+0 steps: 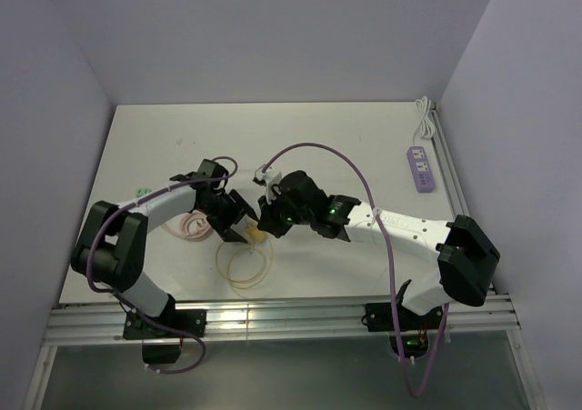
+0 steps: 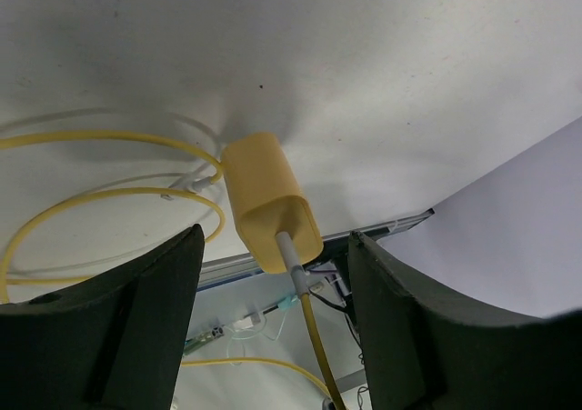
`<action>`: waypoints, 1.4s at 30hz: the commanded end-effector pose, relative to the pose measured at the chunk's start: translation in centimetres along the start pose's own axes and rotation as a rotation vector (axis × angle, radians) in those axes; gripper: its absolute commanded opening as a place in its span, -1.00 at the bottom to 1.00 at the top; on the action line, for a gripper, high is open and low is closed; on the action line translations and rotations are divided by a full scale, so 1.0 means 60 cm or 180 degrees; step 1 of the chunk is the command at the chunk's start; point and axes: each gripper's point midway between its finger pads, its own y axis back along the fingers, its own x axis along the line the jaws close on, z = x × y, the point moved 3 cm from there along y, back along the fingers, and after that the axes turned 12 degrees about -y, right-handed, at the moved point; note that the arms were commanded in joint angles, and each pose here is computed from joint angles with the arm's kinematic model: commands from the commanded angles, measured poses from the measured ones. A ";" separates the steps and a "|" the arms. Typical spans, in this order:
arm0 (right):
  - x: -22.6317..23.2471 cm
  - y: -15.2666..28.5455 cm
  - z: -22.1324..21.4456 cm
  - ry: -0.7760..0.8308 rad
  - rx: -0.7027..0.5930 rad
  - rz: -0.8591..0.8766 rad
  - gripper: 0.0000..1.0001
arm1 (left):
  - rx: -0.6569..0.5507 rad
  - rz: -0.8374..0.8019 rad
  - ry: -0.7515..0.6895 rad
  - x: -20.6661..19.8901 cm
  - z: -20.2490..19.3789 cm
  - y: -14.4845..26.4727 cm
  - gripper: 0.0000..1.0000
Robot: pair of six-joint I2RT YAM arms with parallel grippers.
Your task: Insert the plug
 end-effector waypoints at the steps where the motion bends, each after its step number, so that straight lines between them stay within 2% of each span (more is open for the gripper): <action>1: 0.019 0.000 0.011 0.0115 -0.0107 0.0130 -1.00 | 0.0000 0.0113 0.0015 0.003 0.002 0.001 0.38; 10: 0.020 -0.002 0.009 0.0136 -0.0089 0.0118 -1.00 | -0.0005 0.0260 0.0051 0.009 0.010 -0.005 0.34; 12: 0.020 -0.003 0.008 0.0144 -0.0087 0.0121 -1.00 | -0.0010 0.0247 0.0059 0.008 0.012 -0.008 0.25; 18: 0.020 -0.005 0.007 0.0145 -0.0072 0.0107 -1.00 | -0.0053 0.0263 0.0071 0.004 0.018 -0.008 0.16; 19: 0.020 -0.006 0.006 0.0144 -0.0068 0.0105 -1.00 | -0.0062 0.0243 0.0055 0.001 0.019 -0.007 0.07; 27: 0.020 -0.006 0.007 0.0157 -0.0063 0.0090 -1.00 | 0.0001 0.0198 0.0049 0.003 0.015 -0.011 0.04; 30: 0.021 -0.007 0.006 0.0159 -0.0057 0.0091 -1.00 | 0.0021 0.0174 0.0026 0.000 0.014 -0.011 -0.12; 32: 0.021 -0.007 0.005 0.0162 -0.0057 0.0090 -1.00 | 0.0049 0.0135 0.0005 -0.001 0.012 -0.013 -0.38; 33: 0.022 -0.007 0.004 0.0163 -0.0046 0.0090 -1.00 | 0.0053 0.0131 0.0000 -0.001 0.011 -0.013 -0.40; 34: 0.022 -0.007 0.005 0.0168 -0.0054 0.0083 -1.00 | 0.0057 0.0128 -0.0010 -0.001 0.011 -0.013 -0.58; 36: 0.022 -0.006 0.005 0.0172 -0.0059 0.0084 -1.00 | 0.0066 0.0099 -0.0043 -0.002 0.010 -0.013 -0.78; 37: 0.024 -0.006 0.004 0.0177 -0.0057 0.0087 -1.00 | 0.0083 0.0081 -0.0055 -0.003 0.008 -0.013 -0.99; 40: 0.023 -0.004 0.007 0.0177 -0.0085 0.0074 -0.99 | 0.0048 0.0026 -0.0128 -0.008 0.009 -0.007 -0.99; 42: 0.023 -0.003 0.007 0.0177 -0.0102 0.0071 -0.88 | -0.0033 -0.0049 -0.0250 -0.016 0.012 -0.002 -0.99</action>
